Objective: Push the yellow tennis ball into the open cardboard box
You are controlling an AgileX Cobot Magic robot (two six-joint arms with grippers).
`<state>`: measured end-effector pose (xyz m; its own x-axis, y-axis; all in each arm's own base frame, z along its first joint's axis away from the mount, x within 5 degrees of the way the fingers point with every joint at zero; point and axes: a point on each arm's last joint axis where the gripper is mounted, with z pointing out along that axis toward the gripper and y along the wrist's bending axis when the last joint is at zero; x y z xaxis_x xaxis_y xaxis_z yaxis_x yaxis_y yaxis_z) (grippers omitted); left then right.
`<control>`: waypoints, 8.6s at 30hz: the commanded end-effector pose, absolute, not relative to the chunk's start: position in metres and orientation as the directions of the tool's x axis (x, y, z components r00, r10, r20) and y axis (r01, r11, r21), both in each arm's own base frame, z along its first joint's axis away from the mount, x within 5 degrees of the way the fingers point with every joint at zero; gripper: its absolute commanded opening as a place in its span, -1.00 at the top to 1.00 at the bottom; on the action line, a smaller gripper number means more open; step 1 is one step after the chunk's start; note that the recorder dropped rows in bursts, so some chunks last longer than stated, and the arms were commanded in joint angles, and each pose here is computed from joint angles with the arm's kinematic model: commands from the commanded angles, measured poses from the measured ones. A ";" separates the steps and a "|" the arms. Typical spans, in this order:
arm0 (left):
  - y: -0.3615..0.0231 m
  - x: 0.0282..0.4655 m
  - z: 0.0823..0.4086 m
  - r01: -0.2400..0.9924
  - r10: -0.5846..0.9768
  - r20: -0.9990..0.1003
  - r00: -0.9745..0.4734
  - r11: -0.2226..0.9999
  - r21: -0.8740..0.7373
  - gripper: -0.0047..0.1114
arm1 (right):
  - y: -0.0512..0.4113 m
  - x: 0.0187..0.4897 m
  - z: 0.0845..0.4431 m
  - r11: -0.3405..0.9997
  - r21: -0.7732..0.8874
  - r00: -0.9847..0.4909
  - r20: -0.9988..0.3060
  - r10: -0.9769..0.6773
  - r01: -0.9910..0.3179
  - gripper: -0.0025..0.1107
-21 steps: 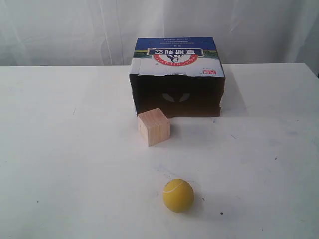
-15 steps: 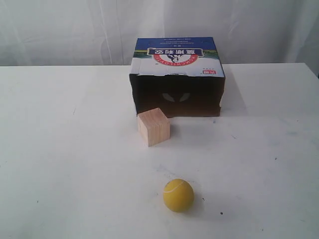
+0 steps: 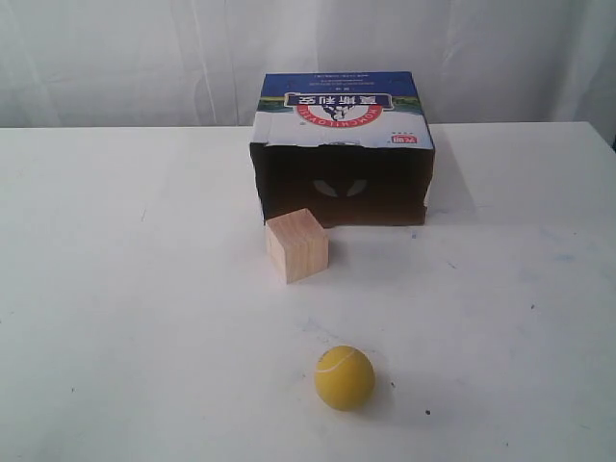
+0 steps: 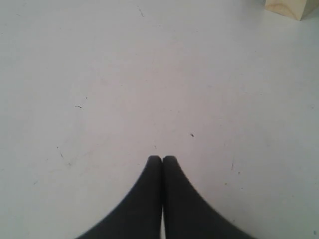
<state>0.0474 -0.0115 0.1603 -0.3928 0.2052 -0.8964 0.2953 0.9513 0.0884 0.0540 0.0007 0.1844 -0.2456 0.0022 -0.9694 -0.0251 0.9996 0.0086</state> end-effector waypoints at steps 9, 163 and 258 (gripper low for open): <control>-0.011 0.046 0.157 0.302 0.214 -0.888 -0.408 0.949 0.090 0.92 | 0.001 0.044 0.260 0.986 0.158 0.097 -0.982 0.163 -0.053 0.96; -0.011 0.046 0.157 0.302 0.214 -0.888 -0.408 0.949 0.090 0.92 | 0.174 0.258 0.229 0.787 -0.308 -0.668 -0.416 -0.617 -0.535 0.96; -0.011 0.046 0.157 0.302 0.214 -0.888 -0.408 0.949 0.090 0.92 | 0.161 0.282 0.147 0.814 -0.219 -0.761 -0.290 -0.581 -0.538 0.96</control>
